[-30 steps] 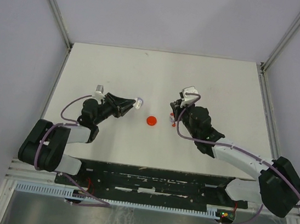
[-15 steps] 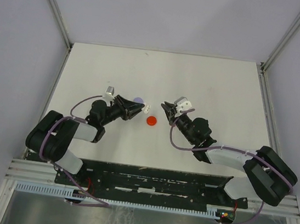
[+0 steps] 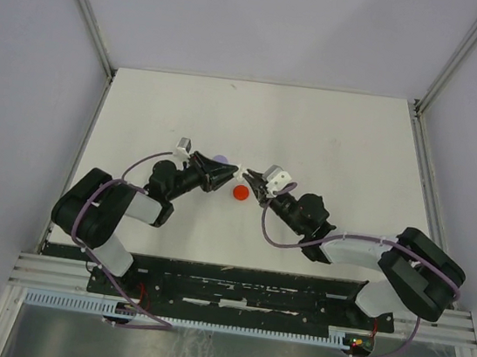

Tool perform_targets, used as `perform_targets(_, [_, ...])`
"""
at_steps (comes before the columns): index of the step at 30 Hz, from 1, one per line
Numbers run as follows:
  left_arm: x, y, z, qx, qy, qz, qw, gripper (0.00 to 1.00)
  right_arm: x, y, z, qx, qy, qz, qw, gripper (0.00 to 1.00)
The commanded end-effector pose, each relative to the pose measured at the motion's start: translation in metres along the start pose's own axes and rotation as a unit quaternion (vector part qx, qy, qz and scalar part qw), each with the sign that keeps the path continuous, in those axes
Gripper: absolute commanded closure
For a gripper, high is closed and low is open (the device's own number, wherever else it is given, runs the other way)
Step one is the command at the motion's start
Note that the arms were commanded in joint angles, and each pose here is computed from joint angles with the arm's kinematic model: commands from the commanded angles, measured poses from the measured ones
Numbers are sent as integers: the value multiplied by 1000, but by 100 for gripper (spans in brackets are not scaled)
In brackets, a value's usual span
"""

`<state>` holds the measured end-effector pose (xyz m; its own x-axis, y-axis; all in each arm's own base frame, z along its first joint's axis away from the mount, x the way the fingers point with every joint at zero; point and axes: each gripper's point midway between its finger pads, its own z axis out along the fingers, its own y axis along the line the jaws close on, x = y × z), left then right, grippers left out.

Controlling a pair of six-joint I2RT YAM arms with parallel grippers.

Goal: Insert the wireless bluetooth earbuds into the charging case
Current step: Place the earbud in the charging case.

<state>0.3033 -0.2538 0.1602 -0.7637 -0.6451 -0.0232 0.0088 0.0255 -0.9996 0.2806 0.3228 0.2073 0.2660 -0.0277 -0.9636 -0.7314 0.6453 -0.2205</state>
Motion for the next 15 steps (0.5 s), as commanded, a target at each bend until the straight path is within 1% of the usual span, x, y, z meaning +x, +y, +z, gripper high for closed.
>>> perform_targets(1, [-3, -28, 6, 48, -4, 8, 999, 97, -8, 12, 3, -14, -23, -16, 1000, 98])
perform_targets(6, [0, -30, 6, 51, 5, 9, 999, 97, -2, 14, 3, -10, -26, -20, 999, 98])
perform_targets(15, [5, -28, 11, 46, 27, 15, 998, 97, -5, 5, 1, 13, -27, -31, 999, 98])
